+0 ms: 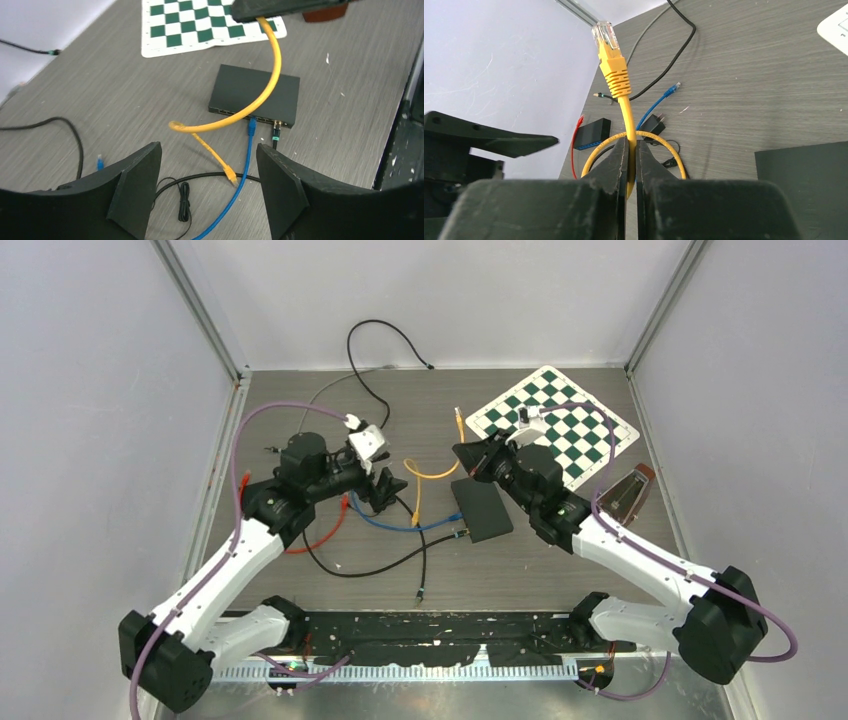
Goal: Insert the plug into the switch port
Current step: Pick up the connector from the center of the board.
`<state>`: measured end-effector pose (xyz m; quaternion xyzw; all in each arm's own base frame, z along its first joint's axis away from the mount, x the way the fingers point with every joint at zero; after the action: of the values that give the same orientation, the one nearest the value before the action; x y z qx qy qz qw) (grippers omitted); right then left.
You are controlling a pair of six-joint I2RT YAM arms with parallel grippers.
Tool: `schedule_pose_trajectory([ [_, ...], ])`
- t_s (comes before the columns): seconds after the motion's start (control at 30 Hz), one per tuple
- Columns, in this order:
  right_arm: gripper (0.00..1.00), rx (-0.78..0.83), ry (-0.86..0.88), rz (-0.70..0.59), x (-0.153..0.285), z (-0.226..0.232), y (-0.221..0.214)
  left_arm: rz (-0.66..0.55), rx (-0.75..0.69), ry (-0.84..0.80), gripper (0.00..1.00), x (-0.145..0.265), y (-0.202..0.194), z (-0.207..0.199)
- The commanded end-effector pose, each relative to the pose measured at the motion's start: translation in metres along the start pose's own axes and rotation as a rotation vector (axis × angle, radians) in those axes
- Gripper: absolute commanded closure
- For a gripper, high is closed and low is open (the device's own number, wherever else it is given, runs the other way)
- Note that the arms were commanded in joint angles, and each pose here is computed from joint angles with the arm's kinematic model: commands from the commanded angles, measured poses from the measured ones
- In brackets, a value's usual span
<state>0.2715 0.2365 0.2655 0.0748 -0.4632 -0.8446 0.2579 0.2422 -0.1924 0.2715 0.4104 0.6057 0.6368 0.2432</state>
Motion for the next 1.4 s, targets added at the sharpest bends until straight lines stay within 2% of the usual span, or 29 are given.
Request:
schedule_pose_trajectory([
  [0.0,0.95,-0.105,0.01,-0.014,-0.003,0.017,0.017,-0.026,-0.146,-0.177,0.29,-0.017,0.014,-0.017],
  [0.23,0.95,-0.15,-0.043,0.017,-0.005,0.012,0.012,-0.072,-0.296,-0.223,0.29,-0.053,0.023,-0.036],
  [0.37,0.95,-0.163,-0.043,0.033,-0.007,0.012,0.007,-0.05,-0.306,-0.227,0.41,-0.068,0.018,-0.037],
  [0.43,0.95,-0.16,-0.045,0.036,-0.009,0.012,0.007,-0.044,-0.307,-0.225,0.51,-0.072,0.017,-0.037],
  [0.5,0.95,-0.155,-0.039,0.039,-0.01,0.013,0.006,-0.028,-0.309,-0.219,0.67,-0.075,0.013,-0.036],
  [0.6,0.93,-0.111,-0.002,0.02,-0.011,0.014,0.008,0.003,-0.343,-0.217,0.95,-0.074,0.007,-0.033],
  [0.63,0.91,-0.096,0.013,0.005,-0.012,0.016,0.012,0.026,-0.35,-0.216,1.0,-0.073,0.004,-0.032],
  [0.8,0.69,0.126,0.151,-0.034,-0.005,0.024,0.032,0.07,-0.327,-0.249,1.0,-0.062,0.005,-0.029],
  [0.83,0.68,0.184,0.159,-0.036,-0.004,0.021,0.035,0.063,-0.317,-0.262,1.0,-0.059,0.009,-0.029],
  [1.0,0.63,0.234,0.194,-0.095,0.01,0.004,0.06,0.052,-0.284,-0.304,1.0,-0.045,0.018,-0.03],
  [1.07,0.6,0.317,0.283,-0.118,0.015,0.007,0.068,0.048,-0.276,-0.326,1.0,-0.039,0.02,-0.031],
  [1.13,0.58,0.548,0.387,-0.142,0.019,0.007,0.07,0.042,-0.252,-0.358,1.0,-0.033,0.022,-0.033],
  [1.17,0.57,0.614,0.419,-0.151,0.022,0.006,0.068,0.038,-0.241,-0.38,1.0,-0.029,0.023,-0.035],
  [1.23,0.53,0.802,0.484,-0.211,0.027,0.004,0.067,0.028,-0.22,-0.432,1.0,-0.021,0.026,-0.04],
  [1.27,0.51,0.974,0.569,-0.289,0.032,0.01,0.069,0.023,-0.212,-0.448,1.0,-0.015,0.027,-0.042],
  [1.3,0.46,1.055,0.618,-0.295,0.035,0.004,0.052,0.021,-0.203,-0.469,1.0,-0.01,0.027,-0.043],
  [1.33,0.43,1.232,0.72,-0.401,0.043,0.013,0.051,0.023,-0.199,-0.488,1.0,-0.005,0.026,-0.045],
  [1.37,0.4,1.293,0.808,-0.404,0.048,0.009,0.03,0.025,-0.195,-0.509,1.0,-0.001,0.026,-0.047],
])
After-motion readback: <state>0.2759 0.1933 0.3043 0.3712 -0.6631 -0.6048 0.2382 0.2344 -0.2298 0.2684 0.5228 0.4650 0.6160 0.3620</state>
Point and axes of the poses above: each gripper's point midway between its finger pads, its own x axis back along the fingers, its own z axis along the line the jaws close on, y = z × x, the point moved 4 cm from there along x, back along the fingers, and after that the axes turned 9 degrees about x, right-handed, at the moved point
